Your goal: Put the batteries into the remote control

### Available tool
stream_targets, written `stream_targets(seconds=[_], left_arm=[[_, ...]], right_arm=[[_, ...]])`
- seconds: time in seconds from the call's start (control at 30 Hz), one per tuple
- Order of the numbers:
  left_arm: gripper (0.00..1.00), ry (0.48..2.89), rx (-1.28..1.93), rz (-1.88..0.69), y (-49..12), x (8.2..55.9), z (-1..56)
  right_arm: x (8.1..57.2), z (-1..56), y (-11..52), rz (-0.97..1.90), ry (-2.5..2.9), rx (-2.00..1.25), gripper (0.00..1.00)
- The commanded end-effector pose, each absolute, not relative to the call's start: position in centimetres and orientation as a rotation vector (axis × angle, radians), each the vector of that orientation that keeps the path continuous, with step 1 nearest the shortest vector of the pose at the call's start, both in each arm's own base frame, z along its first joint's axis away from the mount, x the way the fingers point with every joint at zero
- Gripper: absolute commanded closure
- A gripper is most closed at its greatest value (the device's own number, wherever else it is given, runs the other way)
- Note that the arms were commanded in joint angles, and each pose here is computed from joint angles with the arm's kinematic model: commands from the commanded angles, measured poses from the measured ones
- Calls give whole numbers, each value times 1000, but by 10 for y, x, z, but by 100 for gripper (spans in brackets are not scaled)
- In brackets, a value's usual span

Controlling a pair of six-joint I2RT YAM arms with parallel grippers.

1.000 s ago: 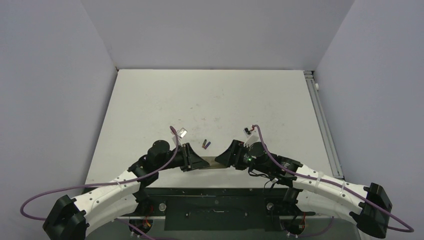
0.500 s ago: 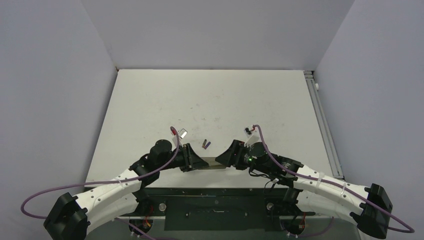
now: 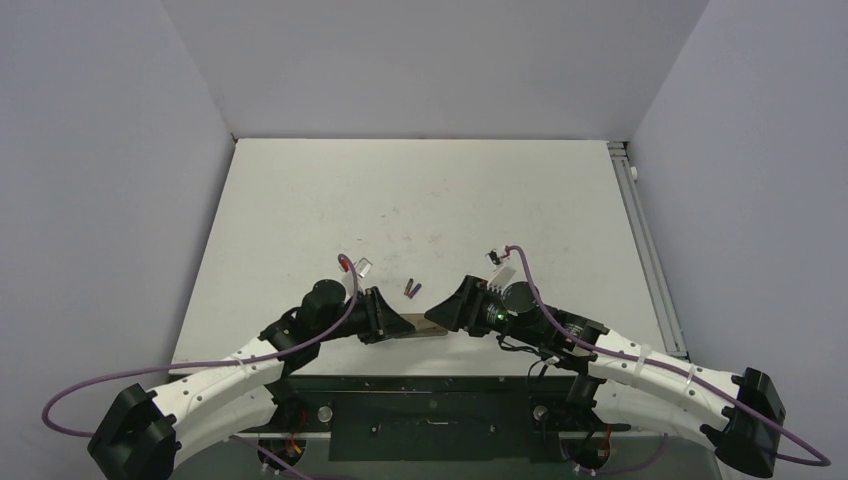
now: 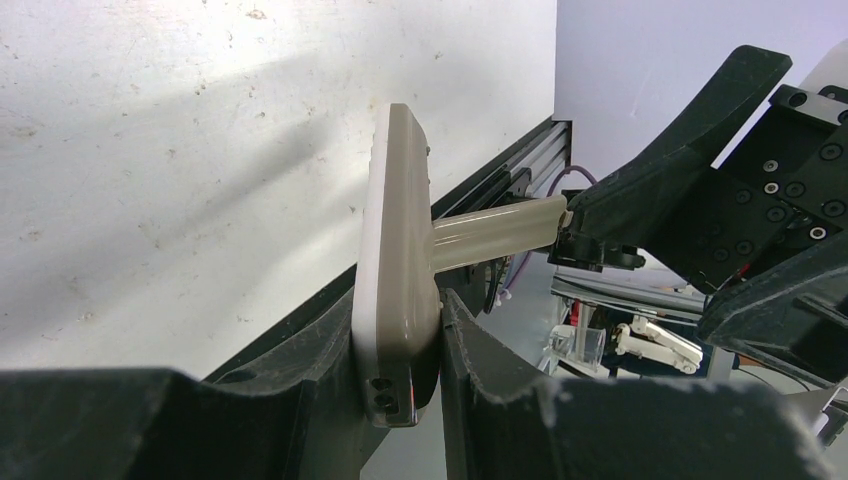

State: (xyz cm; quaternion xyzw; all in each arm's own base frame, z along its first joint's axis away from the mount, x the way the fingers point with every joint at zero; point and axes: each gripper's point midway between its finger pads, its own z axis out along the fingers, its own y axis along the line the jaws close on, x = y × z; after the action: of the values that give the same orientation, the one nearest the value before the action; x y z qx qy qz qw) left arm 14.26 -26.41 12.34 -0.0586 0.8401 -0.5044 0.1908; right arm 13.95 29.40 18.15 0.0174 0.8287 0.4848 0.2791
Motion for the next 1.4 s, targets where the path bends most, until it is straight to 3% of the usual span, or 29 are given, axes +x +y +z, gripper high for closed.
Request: stream_targets(seconds=[0.0,1.37], left_arm=[[100,2213,-106,-1515,-276,153,165],[100,2258,-157,-1332,-275,184,140]], right_arm=[[137,193,301,1345,2197,26,42],[166,153,276,1163,2250,115,42]])
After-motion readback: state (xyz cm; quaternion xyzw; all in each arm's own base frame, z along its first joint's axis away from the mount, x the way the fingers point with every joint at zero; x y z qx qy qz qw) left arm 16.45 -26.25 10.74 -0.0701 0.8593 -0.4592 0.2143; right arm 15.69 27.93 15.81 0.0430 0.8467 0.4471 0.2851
